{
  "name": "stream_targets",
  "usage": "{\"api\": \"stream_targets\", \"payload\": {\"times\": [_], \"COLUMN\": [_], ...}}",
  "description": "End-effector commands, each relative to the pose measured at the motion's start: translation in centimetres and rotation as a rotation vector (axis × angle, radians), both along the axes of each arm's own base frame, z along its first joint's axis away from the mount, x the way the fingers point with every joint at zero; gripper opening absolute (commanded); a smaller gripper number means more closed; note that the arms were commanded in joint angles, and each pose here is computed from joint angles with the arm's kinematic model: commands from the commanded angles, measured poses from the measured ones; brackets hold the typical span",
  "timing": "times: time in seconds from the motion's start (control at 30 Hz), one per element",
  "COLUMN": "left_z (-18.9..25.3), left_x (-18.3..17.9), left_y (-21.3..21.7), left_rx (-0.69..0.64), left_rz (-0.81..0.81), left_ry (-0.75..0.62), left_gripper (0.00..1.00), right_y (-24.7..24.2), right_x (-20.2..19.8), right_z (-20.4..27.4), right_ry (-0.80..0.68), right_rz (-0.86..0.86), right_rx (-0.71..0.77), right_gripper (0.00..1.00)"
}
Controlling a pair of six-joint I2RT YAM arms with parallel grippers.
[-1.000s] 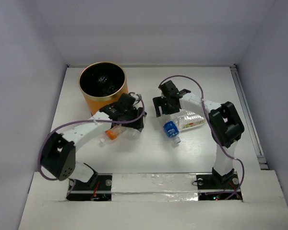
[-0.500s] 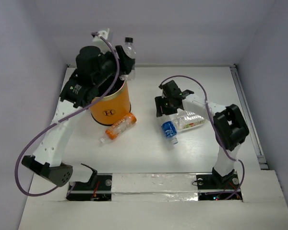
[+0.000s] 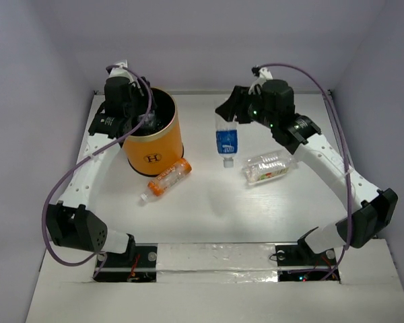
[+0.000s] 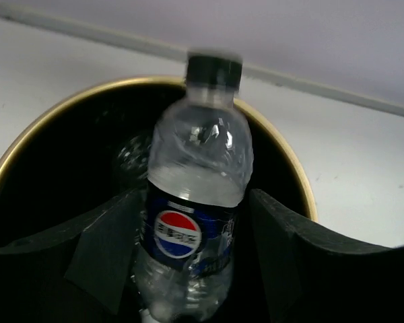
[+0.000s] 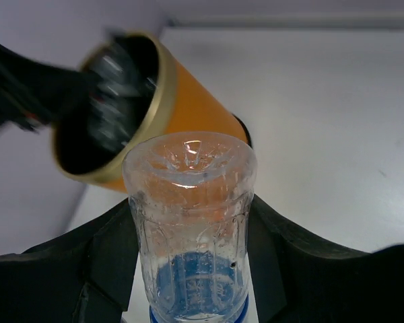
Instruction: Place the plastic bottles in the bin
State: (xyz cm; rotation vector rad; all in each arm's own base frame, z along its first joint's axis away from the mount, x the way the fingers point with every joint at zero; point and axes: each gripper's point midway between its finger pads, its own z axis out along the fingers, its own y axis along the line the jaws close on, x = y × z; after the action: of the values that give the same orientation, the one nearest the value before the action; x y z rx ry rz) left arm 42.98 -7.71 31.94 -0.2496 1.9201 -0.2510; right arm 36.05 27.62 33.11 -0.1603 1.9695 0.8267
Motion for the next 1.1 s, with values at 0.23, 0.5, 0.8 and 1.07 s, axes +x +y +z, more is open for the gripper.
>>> {"api": "stream_targets", "payload": {"times": [0.23,0.5,0.8,1.07], "left_z": [6.6,10.2,10.6,13.7], "left_x": [-3.1,-6.0,-6.9,-8.8], "left_y": [0.9,0.9,1.5,1.3], "left_rx": [-0.076,-0.168,-0.100,-0.005], "left_rz": [-0.001,0.006,0.025,0.021], "left_ry": [-0.191,-0.249,-0.255,-0.332], "left_gripper": [0.81,0.73,0.61,0.57], "right_y": [4.2,11.4,18.1,21.2], "right_x": [2.0,7.0,8.4,8.1], "right_z": [21.7,21.0,17.0,9.1], "right_ry": [-0.367,-0.392,-0.397,-0.322], "right_rz": [-0.012,-0.062,-0.103,-0.078], "right_rx": [0.608,0.687,0.543,0.371], "right_gripper": [0.53,0.53,0.56,0.61]}}
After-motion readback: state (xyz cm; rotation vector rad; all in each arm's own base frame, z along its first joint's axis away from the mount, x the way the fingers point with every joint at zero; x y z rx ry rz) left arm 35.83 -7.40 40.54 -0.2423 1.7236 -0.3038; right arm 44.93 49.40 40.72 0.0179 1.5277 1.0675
